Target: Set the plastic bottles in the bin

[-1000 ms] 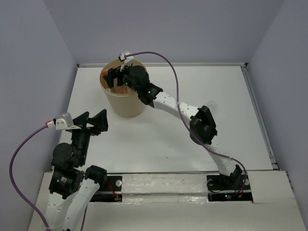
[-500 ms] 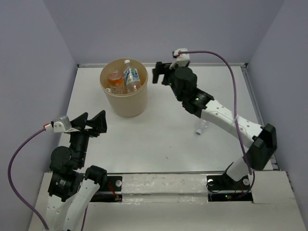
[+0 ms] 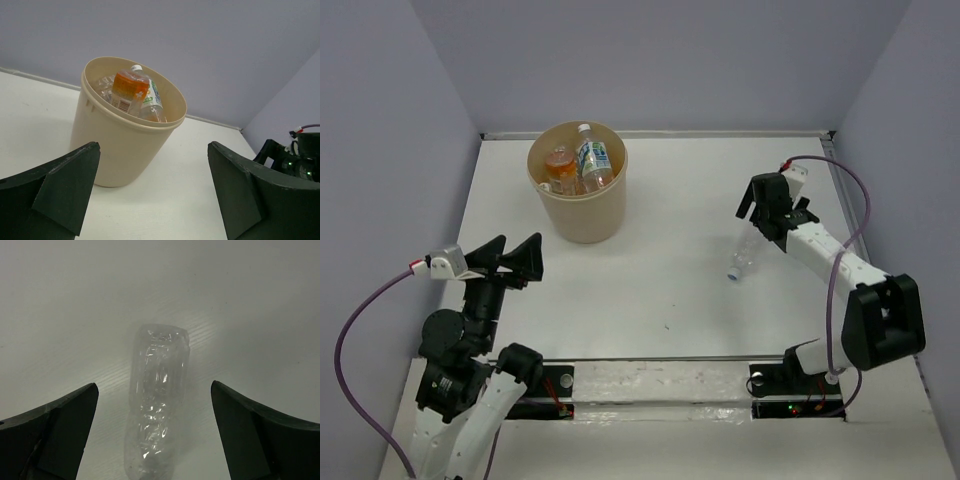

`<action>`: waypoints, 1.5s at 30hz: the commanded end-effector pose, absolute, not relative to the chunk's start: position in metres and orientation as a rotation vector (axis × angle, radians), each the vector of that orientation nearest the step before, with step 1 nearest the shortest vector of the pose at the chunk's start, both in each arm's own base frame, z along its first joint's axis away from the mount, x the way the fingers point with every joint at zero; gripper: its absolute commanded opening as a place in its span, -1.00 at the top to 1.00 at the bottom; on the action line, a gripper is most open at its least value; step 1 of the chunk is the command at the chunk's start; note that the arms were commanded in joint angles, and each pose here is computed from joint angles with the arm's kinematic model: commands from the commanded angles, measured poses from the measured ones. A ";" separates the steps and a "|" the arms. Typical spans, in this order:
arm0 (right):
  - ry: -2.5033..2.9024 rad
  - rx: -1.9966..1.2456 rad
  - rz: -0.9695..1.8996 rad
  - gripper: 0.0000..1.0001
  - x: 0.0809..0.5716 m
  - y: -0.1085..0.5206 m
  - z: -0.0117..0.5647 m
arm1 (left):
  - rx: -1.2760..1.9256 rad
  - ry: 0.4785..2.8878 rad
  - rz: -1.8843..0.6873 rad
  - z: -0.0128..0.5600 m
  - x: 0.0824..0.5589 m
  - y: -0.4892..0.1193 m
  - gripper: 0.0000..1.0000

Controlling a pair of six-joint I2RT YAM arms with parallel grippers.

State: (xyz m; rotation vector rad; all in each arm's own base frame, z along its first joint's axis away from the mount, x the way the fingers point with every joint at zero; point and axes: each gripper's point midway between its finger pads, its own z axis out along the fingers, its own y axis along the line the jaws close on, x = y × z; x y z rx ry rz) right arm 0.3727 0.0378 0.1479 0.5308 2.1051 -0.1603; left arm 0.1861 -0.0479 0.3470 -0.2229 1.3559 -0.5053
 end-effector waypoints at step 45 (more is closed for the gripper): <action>1.065 -0.396 0.474 -0.08 0.445 0.459 0.492 | -0.226 1.337 -0.498 0.356 0.185 -0.046 -0.98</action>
